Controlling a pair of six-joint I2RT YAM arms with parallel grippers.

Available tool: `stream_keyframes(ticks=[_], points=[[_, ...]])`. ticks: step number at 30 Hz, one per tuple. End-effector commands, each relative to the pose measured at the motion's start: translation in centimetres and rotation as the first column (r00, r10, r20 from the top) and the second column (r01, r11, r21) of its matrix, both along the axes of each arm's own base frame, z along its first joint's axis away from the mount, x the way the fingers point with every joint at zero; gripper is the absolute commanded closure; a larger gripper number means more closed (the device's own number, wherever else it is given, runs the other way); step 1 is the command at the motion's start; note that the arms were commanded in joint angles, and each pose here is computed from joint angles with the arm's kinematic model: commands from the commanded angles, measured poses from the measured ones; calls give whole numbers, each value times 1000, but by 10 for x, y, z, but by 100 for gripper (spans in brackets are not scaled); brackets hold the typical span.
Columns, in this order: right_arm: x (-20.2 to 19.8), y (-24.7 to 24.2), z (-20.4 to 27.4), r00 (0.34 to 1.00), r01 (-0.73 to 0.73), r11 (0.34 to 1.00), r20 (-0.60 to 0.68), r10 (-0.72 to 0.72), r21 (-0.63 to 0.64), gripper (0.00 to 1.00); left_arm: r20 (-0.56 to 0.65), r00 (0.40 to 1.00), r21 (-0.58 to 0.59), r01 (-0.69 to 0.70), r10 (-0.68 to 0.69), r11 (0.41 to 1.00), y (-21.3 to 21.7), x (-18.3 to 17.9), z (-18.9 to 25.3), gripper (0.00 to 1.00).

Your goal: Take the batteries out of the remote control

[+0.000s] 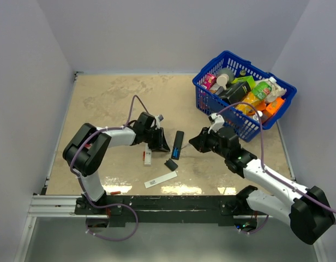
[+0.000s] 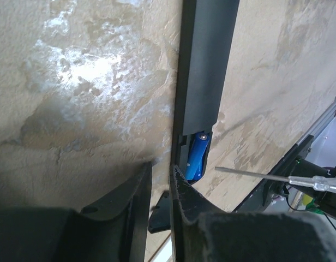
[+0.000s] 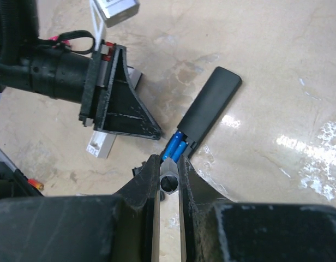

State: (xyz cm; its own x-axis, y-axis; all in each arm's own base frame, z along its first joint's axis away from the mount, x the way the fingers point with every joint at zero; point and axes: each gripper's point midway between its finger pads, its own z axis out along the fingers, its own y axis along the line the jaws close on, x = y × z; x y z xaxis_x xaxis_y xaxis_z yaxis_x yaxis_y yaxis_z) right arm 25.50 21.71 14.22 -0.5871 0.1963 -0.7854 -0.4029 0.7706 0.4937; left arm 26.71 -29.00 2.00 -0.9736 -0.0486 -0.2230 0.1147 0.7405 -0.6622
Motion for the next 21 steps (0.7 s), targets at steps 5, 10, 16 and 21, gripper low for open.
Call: stream_keyframes(ticks=[5, 10, 16, 21], points=[[14, -3, 5, 999, 42, 999, 29, -41, -34, 100, 29, 1000, 20, -1, 1, 1000, 5, -2, 6, 73], [20, 0, 10, 998, 49, 998, 34, -48, -26, 100, 44, 999, 8, 4, -4, 1000, 3, -2, 9, 72], [27, 3, 11, 998, 47, 998, 34, -45, -46, 100, 37, 999, 4, 11, -11, 1000, 2, -1, 7, 72], [28, 5, 8, 999, 37, 998, 30, -36, -48, 100, 27, 1000, 4, 15, -15, 1000, 1, -3, 3, 72]])
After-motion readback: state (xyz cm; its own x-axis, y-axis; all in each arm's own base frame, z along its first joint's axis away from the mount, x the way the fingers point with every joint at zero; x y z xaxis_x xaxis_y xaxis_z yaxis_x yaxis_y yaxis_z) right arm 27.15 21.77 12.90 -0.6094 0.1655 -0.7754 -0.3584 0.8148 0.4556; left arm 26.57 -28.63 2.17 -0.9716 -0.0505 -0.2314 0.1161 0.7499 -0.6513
